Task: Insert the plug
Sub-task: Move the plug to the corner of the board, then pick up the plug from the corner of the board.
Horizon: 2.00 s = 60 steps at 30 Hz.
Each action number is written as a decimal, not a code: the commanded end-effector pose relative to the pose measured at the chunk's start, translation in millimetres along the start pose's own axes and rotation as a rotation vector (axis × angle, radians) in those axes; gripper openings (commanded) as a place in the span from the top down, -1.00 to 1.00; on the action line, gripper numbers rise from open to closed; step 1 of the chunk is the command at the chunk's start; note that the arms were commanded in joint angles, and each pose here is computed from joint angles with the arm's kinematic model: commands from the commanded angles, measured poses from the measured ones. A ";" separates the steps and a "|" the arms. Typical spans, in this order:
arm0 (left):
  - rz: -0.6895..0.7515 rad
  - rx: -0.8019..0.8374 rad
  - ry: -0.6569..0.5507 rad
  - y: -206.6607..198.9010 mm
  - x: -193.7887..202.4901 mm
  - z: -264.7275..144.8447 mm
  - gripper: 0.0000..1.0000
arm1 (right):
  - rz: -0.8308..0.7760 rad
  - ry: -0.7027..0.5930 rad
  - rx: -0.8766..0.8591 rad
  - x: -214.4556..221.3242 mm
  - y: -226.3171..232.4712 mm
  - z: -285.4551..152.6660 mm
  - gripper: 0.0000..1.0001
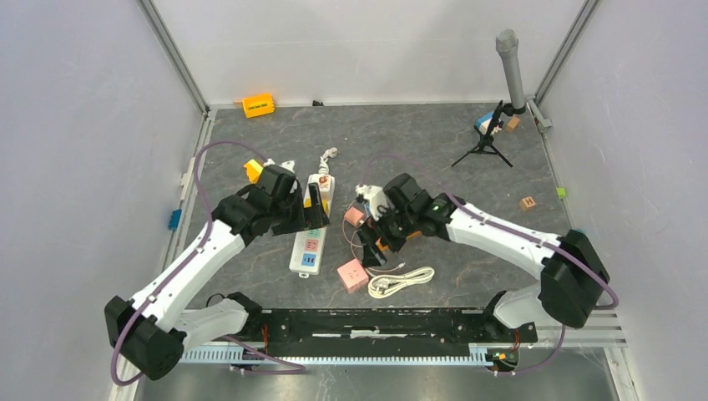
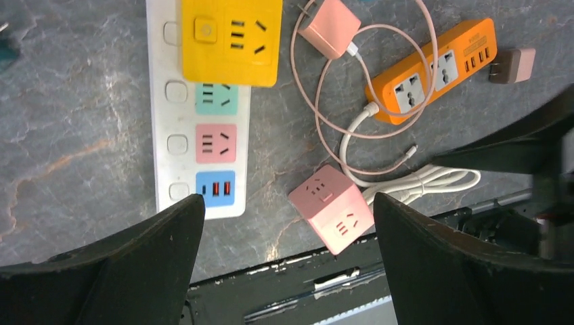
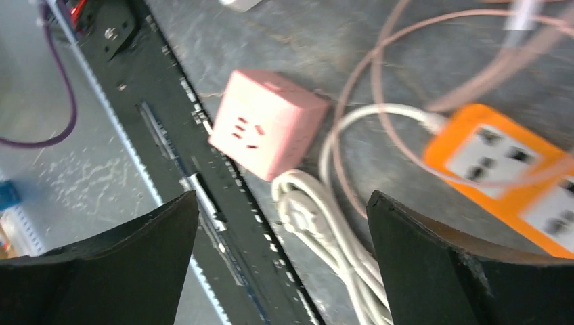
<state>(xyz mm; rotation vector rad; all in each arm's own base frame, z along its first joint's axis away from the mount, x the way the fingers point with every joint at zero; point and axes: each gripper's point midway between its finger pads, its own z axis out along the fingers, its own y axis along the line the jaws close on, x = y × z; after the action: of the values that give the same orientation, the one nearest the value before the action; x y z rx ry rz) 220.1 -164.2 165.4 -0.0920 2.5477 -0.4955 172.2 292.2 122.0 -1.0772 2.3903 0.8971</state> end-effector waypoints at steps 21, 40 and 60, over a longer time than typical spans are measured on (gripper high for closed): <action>-0.151 0.049 0.089 -0.4 38.5 -34.3 -0.93 | 0.145 0.070 -0.353 2.0 80.1 53.1 -0.96; -0.345 -0.006 0.378 -38.5 133.0 31.5 -0.99 | 0.240 -0.081 0.088 25.4 -43.9 -11.4 -0.96; -0.061 -0.117 0.430 -68.8 139.8 72.2 -0.02 | 0.235 -0.138 0.154 12.7 -56.4 -30.2 -0.96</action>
<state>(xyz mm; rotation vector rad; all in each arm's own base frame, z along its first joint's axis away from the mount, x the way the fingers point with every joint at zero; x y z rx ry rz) 114.2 -255.2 34.0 -0.2534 3.1241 -0.2920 189.8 236.3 91.1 -0.6629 2.5384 0.8436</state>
